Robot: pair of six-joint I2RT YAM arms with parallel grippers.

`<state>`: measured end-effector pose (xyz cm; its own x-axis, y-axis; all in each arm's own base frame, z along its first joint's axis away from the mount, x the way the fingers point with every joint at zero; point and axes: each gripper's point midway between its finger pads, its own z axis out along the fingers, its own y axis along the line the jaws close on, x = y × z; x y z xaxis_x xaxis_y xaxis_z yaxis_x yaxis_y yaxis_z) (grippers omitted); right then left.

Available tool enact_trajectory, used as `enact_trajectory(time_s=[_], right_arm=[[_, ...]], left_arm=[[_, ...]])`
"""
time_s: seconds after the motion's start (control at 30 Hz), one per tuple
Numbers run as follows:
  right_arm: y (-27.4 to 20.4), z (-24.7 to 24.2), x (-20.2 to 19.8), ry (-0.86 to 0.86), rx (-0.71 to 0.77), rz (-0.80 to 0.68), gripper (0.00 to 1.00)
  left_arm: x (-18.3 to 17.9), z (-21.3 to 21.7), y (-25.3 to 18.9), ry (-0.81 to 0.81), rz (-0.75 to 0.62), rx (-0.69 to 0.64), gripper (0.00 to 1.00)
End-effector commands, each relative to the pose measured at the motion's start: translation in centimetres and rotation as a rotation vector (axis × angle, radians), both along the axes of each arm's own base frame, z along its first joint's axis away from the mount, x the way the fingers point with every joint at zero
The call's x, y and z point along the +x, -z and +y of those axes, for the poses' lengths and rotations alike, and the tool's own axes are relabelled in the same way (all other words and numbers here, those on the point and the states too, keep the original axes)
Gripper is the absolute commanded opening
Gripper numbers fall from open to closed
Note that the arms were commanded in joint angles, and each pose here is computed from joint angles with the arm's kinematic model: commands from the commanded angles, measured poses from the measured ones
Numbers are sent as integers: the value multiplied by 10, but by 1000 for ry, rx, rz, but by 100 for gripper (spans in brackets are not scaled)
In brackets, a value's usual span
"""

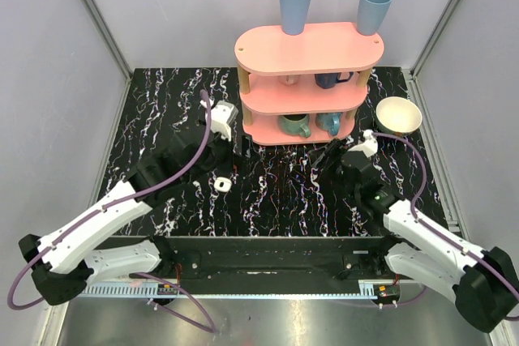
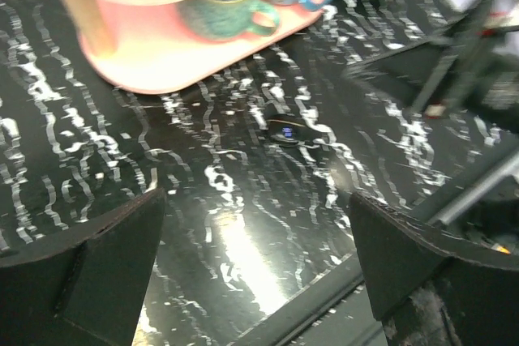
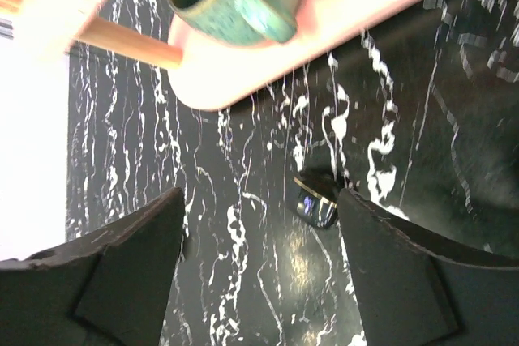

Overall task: Insert the wireless bluetooth earbuds into the charging case
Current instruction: Reset both arms

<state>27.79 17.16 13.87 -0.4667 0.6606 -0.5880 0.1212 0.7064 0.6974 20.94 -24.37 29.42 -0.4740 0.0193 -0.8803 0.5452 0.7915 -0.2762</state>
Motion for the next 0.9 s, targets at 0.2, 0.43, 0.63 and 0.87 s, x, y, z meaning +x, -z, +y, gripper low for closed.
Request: enact_trajectory(time_s=[0.2,0.43,0.63,0.87], right_arm=[[-70,-49,24,-3,-437,-104,93],[-100,-124,34,221,-489,-84,100],[-102,-179,43,263,-330,-22,100],[-86,-181,39,222,-295,-3,100]], left_arm=[[49,62,5,-205,-14,54,99],[58,103,13,-316,28,1,99],[52,117,18,-370,25,-22,99],[60,125,38,-423,74,4,99]])
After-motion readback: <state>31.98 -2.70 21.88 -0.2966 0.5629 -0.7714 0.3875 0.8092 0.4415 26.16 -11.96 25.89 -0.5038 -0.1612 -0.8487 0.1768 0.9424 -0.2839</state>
